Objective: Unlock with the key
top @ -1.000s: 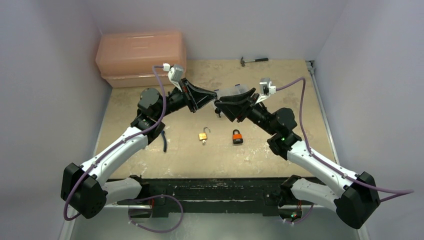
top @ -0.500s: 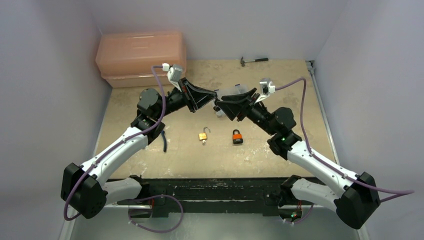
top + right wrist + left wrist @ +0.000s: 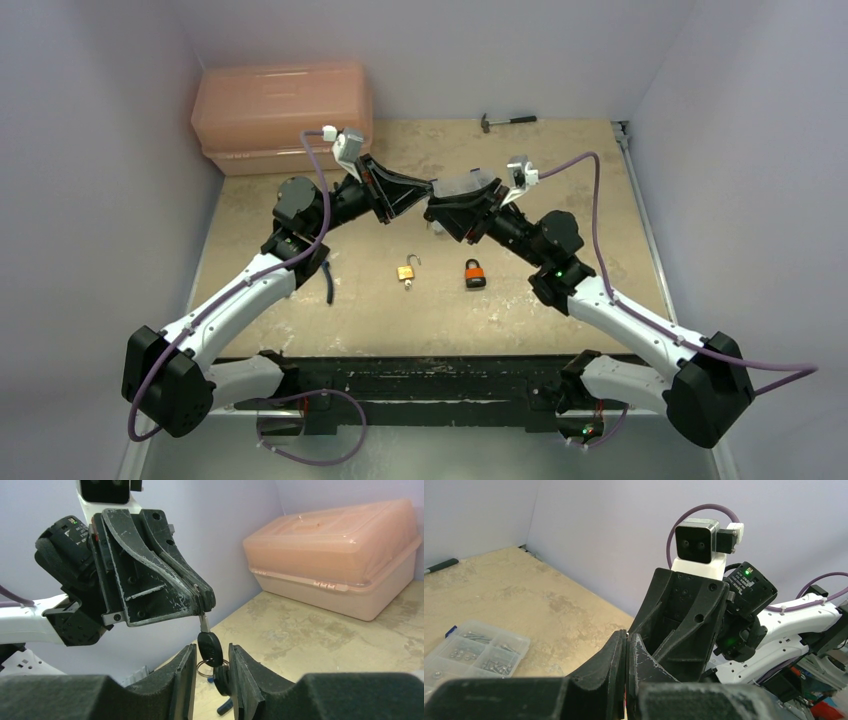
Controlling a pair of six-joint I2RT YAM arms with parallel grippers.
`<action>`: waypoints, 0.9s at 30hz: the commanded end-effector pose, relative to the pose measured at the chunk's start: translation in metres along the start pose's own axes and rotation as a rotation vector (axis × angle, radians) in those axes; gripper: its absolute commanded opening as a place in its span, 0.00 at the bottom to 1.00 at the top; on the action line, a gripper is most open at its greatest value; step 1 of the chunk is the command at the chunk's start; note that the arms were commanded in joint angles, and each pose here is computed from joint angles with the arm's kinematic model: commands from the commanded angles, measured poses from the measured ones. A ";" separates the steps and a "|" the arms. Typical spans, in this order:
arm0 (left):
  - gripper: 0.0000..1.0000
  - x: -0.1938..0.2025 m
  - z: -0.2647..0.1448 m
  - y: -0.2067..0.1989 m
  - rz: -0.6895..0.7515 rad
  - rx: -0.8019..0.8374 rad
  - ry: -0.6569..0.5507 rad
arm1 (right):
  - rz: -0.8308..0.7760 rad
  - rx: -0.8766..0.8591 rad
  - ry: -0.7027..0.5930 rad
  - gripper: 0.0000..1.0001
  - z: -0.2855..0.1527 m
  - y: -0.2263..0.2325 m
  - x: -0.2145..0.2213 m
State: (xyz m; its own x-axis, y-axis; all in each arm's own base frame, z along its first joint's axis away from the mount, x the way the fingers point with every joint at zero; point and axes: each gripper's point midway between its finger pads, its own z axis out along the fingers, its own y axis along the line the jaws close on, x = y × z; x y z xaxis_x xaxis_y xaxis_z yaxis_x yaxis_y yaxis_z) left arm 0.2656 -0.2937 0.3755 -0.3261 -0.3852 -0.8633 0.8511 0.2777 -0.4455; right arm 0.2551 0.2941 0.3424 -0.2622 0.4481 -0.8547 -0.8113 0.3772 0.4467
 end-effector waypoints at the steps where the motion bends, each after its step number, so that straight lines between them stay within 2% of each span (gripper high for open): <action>1: 0.00 -0.007 -0.001 -0.004 0.015 0.022 -0.025 | -0.031 -0.072 -0.082 0.35 0.007 0.021 -0.033; 14: 0.00 -0.007 -0.001 -0.002 0.021 0.010 -0.023 | -0.014 -0.162 -0.090 0.33 0.007 0.041 -0.040; 23: 0.00 -0.007 -0.001 0.000 0.022 0.006 -0.023 | -0.003 -0.163 -0.084 0.20 0.006 0.040 -0.036; 27: 0.00 -0.007 -0.001 0.000 0.022 0.005 -0.023 | -0.003 -0.166 -0.085 0.02 0.006 0.040 -0.036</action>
State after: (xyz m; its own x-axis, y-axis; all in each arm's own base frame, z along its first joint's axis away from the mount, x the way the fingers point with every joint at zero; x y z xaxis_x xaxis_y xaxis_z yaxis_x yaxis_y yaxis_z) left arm 0.2653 -0.2934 0.3772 -0.3247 -0.3895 -0.8619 0.8528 0.2735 -0.4449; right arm 0.2483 0.2980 0.3535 -0.2829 0.4615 -0.8408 -0.8356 0.3118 0.4523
